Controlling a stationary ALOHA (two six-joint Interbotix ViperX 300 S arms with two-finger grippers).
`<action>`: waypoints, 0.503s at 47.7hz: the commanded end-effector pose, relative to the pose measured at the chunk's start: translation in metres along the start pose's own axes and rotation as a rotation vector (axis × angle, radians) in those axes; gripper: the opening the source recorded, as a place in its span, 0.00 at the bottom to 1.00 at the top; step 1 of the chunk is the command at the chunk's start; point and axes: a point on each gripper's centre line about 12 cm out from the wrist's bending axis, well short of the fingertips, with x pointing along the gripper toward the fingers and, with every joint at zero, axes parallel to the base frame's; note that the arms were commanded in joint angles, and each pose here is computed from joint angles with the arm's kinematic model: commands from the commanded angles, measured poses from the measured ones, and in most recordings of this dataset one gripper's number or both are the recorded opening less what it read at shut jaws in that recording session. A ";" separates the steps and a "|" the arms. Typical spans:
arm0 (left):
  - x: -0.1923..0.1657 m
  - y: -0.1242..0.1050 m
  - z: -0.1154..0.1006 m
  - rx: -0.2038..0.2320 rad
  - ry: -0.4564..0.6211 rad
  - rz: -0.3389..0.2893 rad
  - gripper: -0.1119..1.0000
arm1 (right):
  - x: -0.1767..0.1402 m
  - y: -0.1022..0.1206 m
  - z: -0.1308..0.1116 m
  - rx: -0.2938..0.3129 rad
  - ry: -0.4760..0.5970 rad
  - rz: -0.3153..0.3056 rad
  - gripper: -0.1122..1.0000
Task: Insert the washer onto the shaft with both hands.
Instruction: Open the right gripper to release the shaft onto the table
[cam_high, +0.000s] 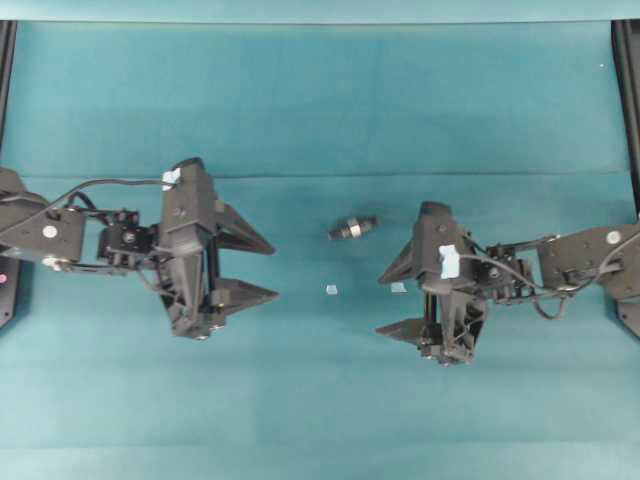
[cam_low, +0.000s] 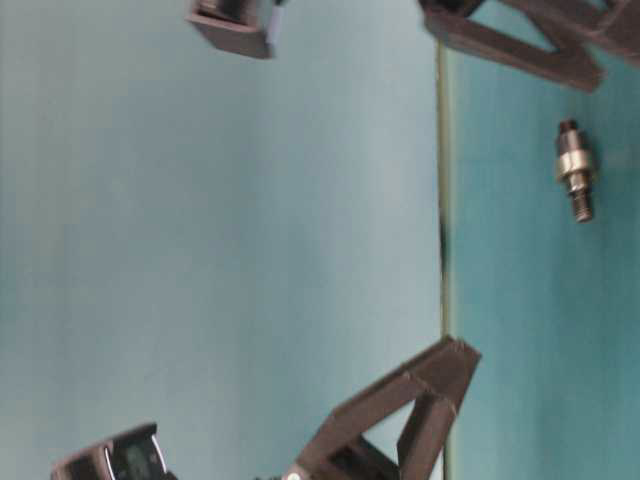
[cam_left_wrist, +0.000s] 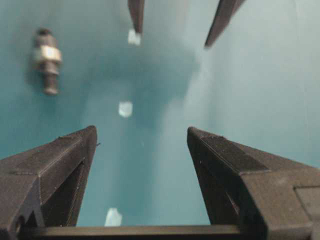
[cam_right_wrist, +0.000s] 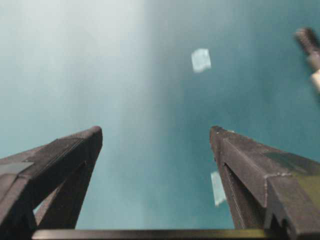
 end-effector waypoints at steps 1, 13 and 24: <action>-0.008 -0.003 0.007 0.008 -0.029 -0.010 0.82 | -0.009 0.003 0.013 -0.003 -0.055 0.014 0.64; -0.032 -0.002 0.004 0.014 -0.058 -0.016 0.82 | -0.028 0.001 0.014 -0.001 -0.089 0.017 0.64; -0.052 -0.002 0.001 0.014 -0.088 -0.023 0.82 | -0.052 -0.004 0.022 0.010 -0.183 0.019 0.63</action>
